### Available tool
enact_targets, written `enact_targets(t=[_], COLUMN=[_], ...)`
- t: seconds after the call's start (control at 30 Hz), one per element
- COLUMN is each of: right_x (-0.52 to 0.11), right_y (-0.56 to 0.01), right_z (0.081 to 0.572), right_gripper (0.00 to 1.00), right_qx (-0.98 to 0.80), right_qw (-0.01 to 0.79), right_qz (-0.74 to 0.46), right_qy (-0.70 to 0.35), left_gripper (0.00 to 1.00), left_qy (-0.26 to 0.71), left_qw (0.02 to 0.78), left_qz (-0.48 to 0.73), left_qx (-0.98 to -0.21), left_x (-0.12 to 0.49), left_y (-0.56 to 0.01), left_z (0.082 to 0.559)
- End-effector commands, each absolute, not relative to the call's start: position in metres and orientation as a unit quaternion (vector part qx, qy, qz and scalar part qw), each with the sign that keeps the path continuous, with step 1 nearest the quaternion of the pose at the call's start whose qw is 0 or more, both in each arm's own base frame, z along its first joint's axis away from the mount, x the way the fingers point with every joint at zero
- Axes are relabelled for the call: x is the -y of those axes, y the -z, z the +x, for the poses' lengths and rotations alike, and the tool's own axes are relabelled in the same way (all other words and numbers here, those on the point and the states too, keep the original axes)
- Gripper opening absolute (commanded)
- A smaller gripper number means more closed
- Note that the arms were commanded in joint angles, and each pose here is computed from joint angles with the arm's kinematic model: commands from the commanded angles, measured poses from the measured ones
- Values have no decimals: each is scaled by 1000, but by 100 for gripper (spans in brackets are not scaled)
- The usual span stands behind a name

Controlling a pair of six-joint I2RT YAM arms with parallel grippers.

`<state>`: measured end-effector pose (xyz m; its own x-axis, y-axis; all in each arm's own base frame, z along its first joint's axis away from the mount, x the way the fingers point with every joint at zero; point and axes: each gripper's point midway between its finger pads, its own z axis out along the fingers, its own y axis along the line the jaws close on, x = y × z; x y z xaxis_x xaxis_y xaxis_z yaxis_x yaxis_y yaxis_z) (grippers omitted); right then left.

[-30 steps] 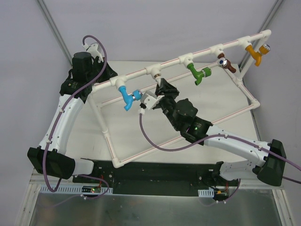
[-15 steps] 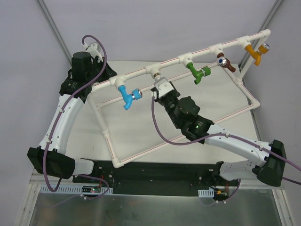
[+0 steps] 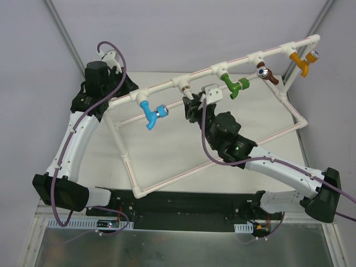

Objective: Install the water faucets

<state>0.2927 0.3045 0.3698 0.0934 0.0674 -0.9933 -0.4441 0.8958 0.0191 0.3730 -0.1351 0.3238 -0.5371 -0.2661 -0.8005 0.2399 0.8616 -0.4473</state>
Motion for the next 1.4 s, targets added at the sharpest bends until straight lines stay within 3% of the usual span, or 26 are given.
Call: enact_targets(t=[0.0, 0.67, 1.17, 1.37], right_x=[-348, -339, -321, -315], right_y=[-349, -385, -396, -403], right_z=[284, 282, 280, 275], right_gripper=[0, 0, 0, 0], right_qx=[-684, -534, -407, -376], right_qw=[620, 539, 362, 328], right_qz=[-16, 221, 383, 401], right_qy=[-385, -613, -745, -768], left_gripper=[0, 0, 0, 0], left_qy=[343, 342, 338, 338], left_qw=[327, 326, 325, 324], left_qz=[62, 60, 57, 56], left_qx=[-878, -879, -881, -882], left_x=[182, 182, 180, 180], left_y=[-269, -268, -265, -265], left_z=[308, 309, 310, 310])
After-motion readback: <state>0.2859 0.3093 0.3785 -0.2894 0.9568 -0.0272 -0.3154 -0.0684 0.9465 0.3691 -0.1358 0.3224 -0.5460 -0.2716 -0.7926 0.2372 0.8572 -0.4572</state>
